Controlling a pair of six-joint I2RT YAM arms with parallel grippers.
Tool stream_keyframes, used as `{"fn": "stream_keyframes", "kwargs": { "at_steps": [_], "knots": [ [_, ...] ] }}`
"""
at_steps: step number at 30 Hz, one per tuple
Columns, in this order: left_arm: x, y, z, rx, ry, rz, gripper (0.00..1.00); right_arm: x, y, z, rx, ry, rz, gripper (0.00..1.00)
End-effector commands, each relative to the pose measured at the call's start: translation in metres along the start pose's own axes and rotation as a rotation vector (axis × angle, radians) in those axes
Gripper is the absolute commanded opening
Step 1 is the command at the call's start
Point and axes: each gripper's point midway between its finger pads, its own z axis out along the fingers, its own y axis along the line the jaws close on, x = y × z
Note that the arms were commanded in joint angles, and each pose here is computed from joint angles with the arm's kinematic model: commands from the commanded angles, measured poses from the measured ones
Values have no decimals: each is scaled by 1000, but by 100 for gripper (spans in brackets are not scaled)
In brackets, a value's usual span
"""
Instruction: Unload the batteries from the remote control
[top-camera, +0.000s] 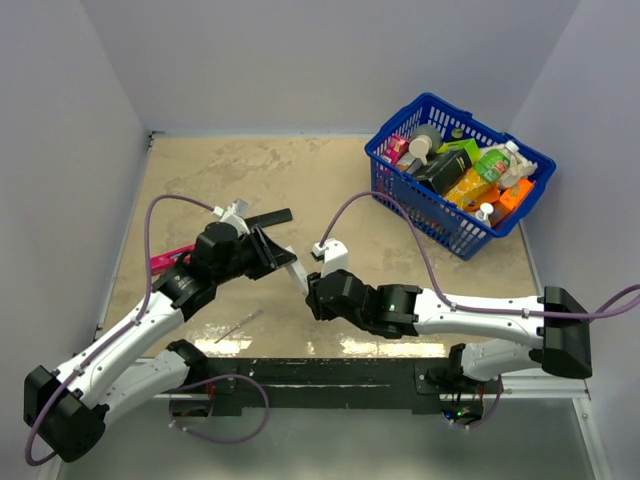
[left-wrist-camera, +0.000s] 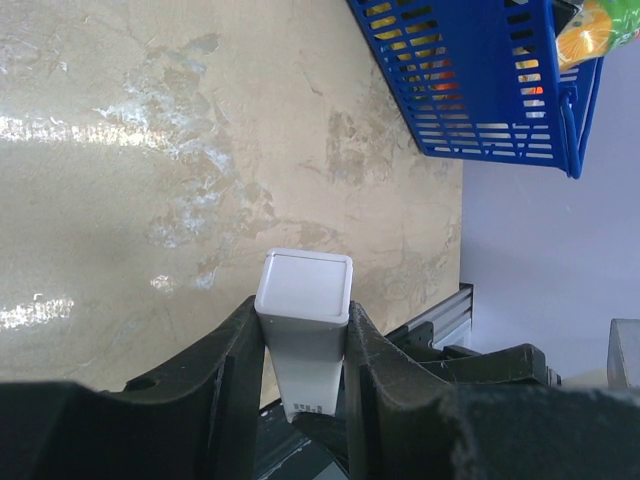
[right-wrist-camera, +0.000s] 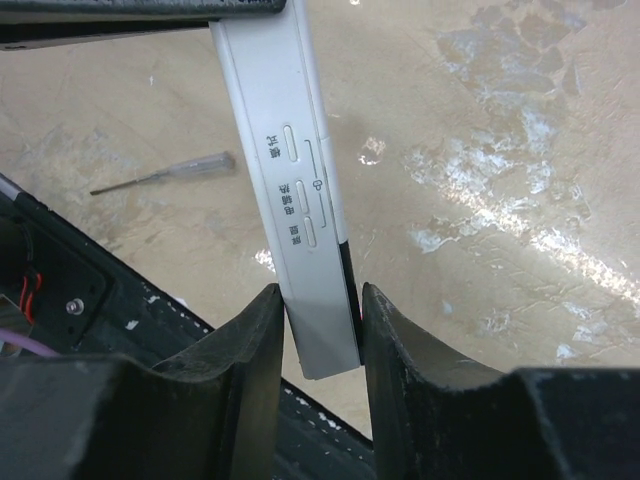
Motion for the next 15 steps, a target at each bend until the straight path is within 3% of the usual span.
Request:
{"fn": "stream_keyframes", "kwargs": {
  "at_steps": [1,15],
  "knots": [
    [11,-19,-5,89,62,-53,0,-49,4,5,42,-181,48,24],
    [27,-15,-11,114,114,-104,0,-75,1,11,131,-265,40,33]
  ]
}}
